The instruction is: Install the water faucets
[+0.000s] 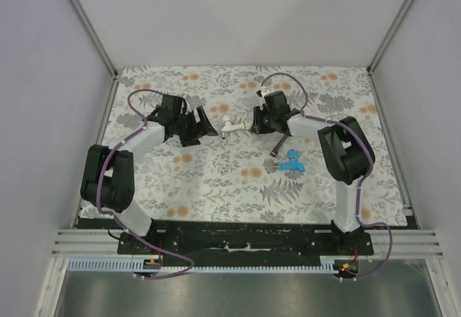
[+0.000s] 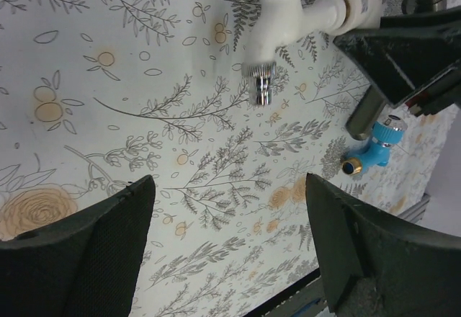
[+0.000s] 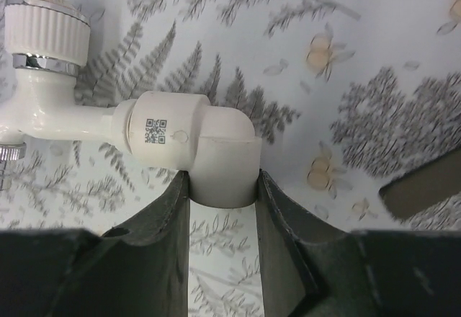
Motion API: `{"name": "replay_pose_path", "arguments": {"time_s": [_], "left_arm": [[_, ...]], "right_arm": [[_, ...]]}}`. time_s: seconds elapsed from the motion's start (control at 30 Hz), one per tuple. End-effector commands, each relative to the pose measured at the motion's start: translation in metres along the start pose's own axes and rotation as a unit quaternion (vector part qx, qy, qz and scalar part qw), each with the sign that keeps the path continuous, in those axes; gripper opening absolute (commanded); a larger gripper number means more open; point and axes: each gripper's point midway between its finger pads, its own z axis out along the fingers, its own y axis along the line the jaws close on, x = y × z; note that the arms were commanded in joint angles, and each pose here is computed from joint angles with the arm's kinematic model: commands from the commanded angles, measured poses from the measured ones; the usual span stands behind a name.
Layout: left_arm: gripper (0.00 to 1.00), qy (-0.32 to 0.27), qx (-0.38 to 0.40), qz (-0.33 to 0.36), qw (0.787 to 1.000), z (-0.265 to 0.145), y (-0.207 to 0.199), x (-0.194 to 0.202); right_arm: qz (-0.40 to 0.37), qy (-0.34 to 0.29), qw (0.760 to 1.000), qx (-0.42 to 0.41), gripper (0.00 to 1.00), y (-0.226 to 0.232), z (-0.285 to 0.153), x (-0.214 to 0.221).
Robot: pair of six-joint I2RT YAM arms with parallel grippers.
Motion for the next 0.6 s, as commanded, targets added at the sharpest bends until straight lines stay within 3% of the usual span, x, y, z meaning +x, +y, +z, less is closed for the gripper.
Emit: {"name": "replay_pose_path", "arguments": {"time_s": [0.0, 0.2, 0.4, 0.5, 0.57], "left_arm": [[0.87, 0.016, 0.074, -0.052, 0.996, 0.015, -0.022, 0.004], [0.87, 0.023, 0.135, -0.106, 0.985, 0.027, -0.038, 0.011], [0.86, 0.026, 0.138, -0.134, 0.981, 0.048, -0.039, 0.012], [0.80, 0.024, 0.149, -0.152, 0.977, 0.057, -0.039, 0.011], [0.68, 0.026, 0.154, -0.157, 0.975, 0.062, -0.039, 0.012]], "right_arm": [[0.041, -0.077, 0.992, -0.086, 0.00, 0.040, -0.035, -0.030], [0.032, -0.090, 0.989, -0.109, 0.00, 0.054, -0.048, -0.017], [0.025, -0.095, 0.988, -0.119, 0.00, 0.064, -0.051, -0.009], [0.023, -0.092, 0.988, -0.119, 0.00, 0.065, -0.051, -0.005], [0.024, -0.095, 0.988, -0.123, 0.00, 0.068, -0.053, -0.005]]}}
